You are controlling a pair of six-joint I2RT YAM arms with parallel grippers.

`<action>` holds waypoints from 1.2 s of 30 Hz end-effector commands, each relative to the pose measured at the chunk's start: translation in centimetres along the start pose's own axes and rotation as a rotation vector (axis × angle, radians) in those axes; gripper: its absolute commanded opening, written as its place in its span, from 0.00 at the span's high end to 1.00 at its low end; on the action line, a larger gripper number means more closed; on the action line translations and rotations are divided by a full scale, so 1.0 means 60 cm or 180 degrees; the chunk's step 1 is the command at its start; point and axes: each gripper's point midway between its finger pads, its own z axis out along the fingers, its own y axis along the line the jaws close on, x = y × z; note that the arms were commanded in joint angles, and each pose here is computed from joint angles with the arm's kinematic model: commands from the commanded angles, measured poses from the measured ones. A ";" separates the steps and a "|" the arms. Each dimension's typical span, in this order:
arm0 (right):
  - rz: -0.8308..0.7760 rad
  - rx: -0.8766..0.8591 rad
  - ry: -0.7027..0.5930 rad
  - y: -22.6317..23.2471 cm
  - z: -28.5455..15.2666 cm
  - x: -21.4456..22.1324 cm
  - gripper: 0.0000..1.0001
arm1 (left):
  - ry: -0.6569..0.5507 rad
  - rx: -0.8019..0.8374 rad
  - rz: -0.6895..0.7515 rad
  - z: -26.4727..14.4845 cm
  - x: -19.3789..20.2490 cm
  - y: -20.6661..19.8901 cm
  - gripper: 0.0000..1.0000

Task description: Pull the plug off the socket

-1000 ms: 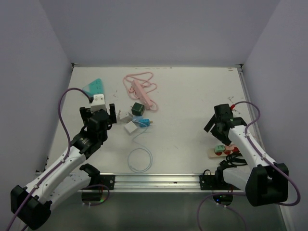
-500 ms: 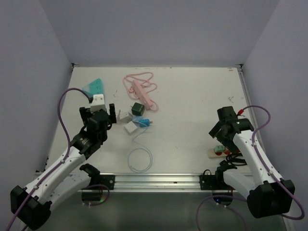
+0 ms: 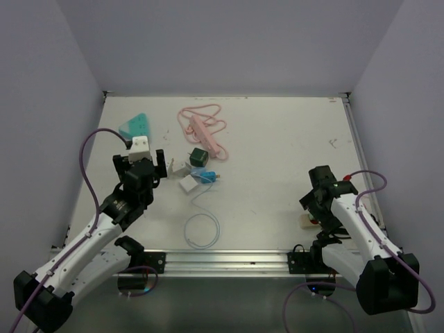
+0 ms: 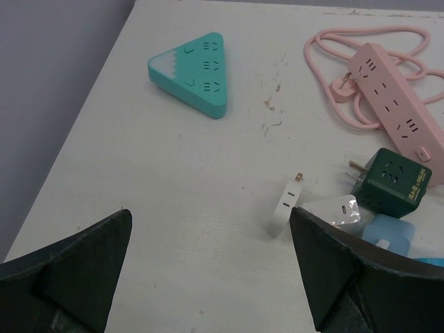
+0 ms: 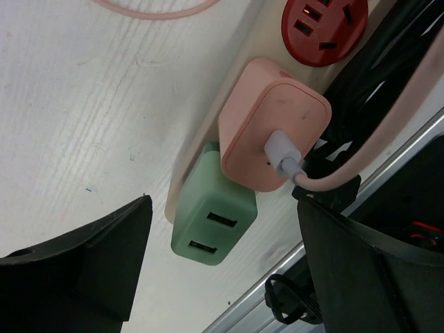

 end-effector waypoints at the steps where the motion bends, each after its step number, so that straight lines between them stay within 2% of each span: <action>1: 0.0336 -0.0076 -0.0184 0.021 0.015 -0.016 0.11 | -0.0126 -0.0039 -0.0140 -0.002 -0.020 0.006 0.00; 6: 0.0372 -0.0063 -0.0193 0.029 0.037 -0.013 0.17 | -0.0134 -0.0027 -0.0145 -0.003 -0.022 0.005 0.00; 9: 0.0309 -0.0061 -0.0248 0.033 0.045 -0.018 0.28 | -0.0138 -0.0036 -0.0150 -0.003 -0.022 0.007 0.00; 10: 0.0285 -0.0058 -0.0252 0.034 0.047 -0.018 0.36 | -0.0142 -0.0035 -0.0158 -0.004 -0.023 0.007 0.00; 15: -0.0076 -0.0216 -0.0164 0.062 0.054 -0.015 0.57 | -0.0153 -0.0013 -0.0175 -0.005 -0.025 0.006 0.00; 16: -0.0162 -0.0229 -0.0136 0.068 0.056 -0.012 0.69 | -0.0153 -0.0018 -0.0172 -0.005 -0.025 0.006 0.00; 18: -0.0442 -0.0396 -0.0167 0.096 0.048 -0.013 0.80 | -0.0148 -0.0005 -0.0167 -0.005 -0.023 0.005 0.00; 19: -0.0558 -0.0464 -0.0192 0.108 0.043 -0.013 0.90 | -0.0151 0.0001 -0.0175 -0.005 -0.024 0.004 0.00; 22: -0.1157 -0.0752 -0.0264 0.167 0.022 -0.001 0.99 | -0.0151 0.0011 -0.0174 -0.004 -0.024 0.003 0.00; 26: -0.2106 -0.1272 -0.0202 0.256 -0.007 0.051 1.00 | -0.0142 0.0029 -0.0161 -0.003 -0.023 0.000 0.00; 29: -0.2654 -0.1549 -0.0093 0.288 -0.026 0.099 1.00 | -0.0139 0.0043 -0.0151 -0.003 -0.023 -0.002 0.00; 32: -0.3424 -0.1805 -0.0011 0.306 -0.040 0.142 1.00 | -0.0140 0.0082 -0.0142 -0.003 -0.022 -0.005 0.00; 36: -0.4027 -0.1857 0.0066 0.295 -0.038 0.175 1.00 | -0.0164 0.0220 -0.0132 -0.004 -0.023 -0.017 0.00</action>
